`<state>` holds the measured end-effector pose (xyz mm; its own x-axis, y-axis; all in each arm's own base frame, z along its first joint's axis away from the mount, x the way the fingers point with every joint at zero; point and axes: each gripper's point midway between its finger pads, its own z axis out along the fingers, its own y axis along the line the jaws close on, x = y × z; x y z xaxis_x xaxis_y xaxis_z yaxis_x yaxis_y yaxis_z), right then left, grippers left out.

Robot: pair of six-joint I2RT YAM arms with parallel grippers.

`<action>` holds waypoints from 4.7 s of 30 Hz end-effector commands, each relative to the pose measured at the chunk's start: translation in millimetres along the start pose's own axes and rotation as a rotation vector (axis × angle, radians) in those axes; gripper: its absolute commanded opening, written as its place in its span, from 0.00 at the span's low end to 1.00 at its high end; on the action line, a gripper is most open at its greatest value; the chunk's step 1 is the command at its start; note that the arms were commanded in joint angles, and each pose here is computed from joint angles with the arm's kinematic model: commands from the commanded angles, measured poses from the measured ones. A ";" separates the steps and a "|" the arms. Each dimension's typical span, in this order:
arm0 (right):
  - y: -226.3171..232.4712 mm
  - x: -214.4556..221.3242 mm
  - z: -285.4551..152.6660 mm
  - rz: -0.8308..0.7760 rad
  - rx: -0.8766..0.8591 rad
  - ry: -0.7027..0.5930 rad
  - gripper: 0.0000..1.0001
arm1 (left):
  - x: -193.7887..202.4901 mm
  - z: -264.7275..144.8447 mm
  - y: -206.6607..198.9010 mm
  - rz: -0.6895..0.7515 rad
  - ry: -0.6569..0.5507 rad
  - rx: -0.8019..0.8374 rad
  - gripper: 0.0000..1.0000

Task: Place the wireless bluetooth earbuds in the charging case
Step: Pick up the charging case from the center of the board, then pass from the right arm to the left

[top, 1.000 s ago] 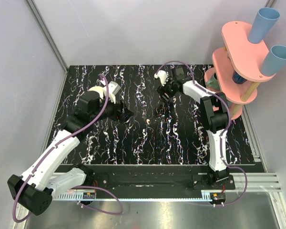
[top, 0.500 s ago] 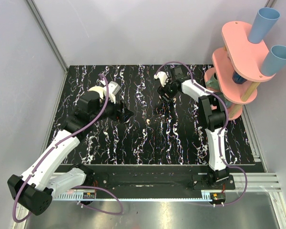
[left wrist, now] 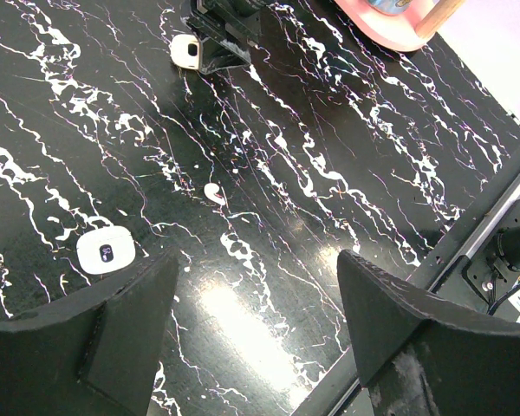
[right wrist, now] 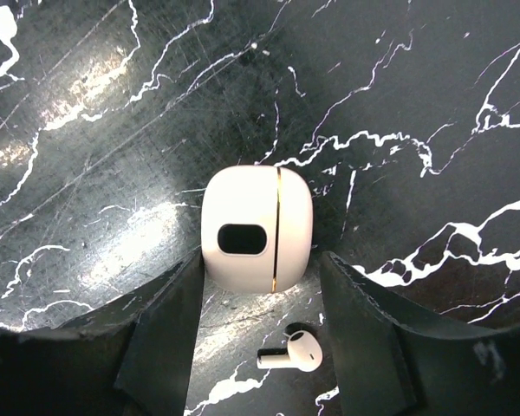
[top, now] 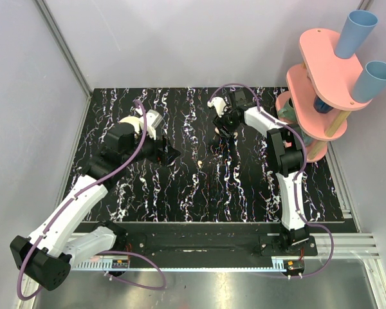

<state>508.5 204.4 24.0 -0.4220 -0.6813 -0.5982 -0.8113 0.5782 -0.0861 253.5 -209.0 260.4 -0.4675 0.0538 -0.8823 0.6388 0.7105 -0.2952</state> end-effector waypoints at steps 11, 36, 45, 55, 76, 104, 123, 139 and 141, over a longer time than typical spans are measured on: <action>-8.4 -10.3 2.1 -0.046 0.012 -0.005 0.60 | -14.0 -0.3 -2.0 0.025 -0.058 0.006 0.79; 12.5 -78.0 -68.4 -0.102 0.084 -0.364 0.19 | -12.4 0.9 1.1 0.002 -0.059 -0.013 0.81; 131.7 -132.9 -186.1 -0.428 0.159 -0.642 0.22 | -25.3 6.1 -10.4 -0.037 -0.091 0.048 0.93; 217.0 -121.4 -246.0 -0.654 0.232 -0.803 0.20 | -47.4 11.8 -30.7 -0.099 -0.167 0.159 0.99; 232.7 -143.0 -263.8 -0.709 0.384 -0.966 0.18 | -27.6 30.8 -56.4 -0.163 -0.081 0.327 0.83; 243.1 -147.6 -267.4 -0.721 0.350 -0.993 0.18 | -41.1 18.9 -62.4 -0.096 -0.286 0.383 0.57; 245.5 -143.6 -262.0 -0.757 0.340 -0.965 0.18 | -43.0 24.6 -59.4 -0.109 -0.175 0.337 0.58; 246.5 -144.4 -259.8 -0.768 0.345 -0.958 0.18 | -33.9 27.4 -51.0 -0.097 -0.080 0.269 0.57; 247.4 -144.4 -259.2 -0.771 0.342 -0.958 0.18 | -34.7 27.3 -50.8 -0.096 -0.084 0.266 0.57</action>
<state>265.7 324.6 282.1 0.6600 -0.3992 -0.6364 -0.5333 0.3476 -0.7712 247.4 -265.7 274.7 -0.5488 -0.0524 -0.8343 0.7132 0.4912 -0.5001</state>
